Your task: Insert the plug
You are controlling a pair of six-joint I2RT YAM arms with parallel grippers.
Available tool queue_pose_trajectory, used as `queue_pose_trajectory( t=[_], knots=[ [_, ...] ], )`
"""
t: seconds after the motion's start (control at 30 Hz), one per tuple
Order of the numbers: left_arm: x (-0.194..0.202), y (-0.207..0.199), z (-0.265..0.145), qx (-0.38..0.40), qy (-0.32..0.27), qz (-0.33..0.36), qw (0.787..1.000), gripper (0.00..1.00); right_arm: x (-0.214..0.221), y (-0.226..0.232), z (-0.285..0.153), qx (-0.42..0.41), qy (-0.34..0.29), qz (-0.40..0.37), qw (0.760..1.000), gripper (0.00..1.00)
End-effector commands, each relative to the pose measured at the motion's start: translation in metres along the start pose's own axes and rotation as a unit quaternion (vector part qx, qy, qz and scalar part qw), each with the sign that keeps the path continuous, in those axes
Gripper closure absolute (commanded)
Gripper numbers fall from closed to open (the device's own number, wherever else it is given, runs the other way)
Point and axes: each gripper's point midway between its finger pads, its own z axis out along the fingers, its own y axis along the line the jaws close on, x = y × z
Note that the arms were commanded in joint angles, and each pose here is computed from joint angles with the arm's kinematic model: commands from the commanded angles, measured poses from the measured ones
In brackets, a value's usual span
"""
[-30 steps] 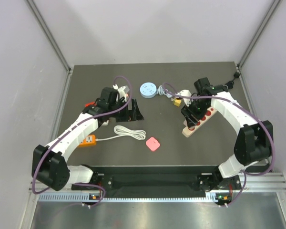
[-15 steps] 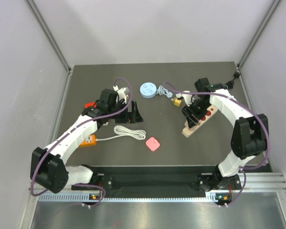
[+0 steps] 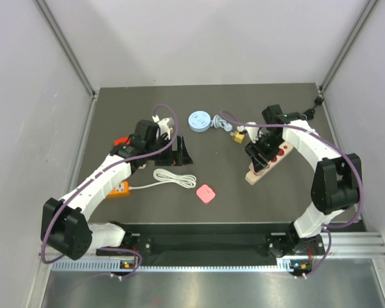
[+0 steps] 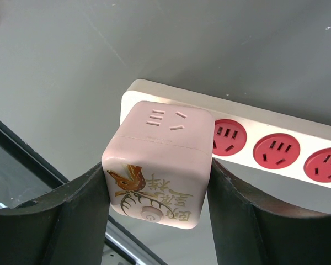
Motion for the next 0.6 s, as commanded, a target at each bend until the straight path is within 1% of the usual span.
queue_pose_trajectory(
  t=[0.0, 0.2, 0.4, 0.57],
  knots=[
    [-0.006, -0.004, -0.005, 0.004, -0.018, 0.012, 1.000, 0.06, -0.002, -0.003, -0.016, 0.018, -0.016, -0.005, 1.000, 1.00],
    [-0.006, -0.005, -0.005, 0.006, -0.018, 0.012, 1.000, 0.05, -0.009, -0.005, -0.025, 0.031, -0.035, -0.005, 0.999, 1.00],
    [-0.007, -0.005, -0.006, 0.005, -0.020, 0.013, 1.000, 0.06, -0.023, -0.009, -0.042, 0.040, -0.074, 0.009, 0.996, 1.00],
    [-0.006, -0.006, -0.006, 0.009, -0.020, 0.011, 1.000, 0.06, -0.032, -0.003, -0.050, 0.032, -0.103, 0.004, 0.994, 1.00]
  ],
)
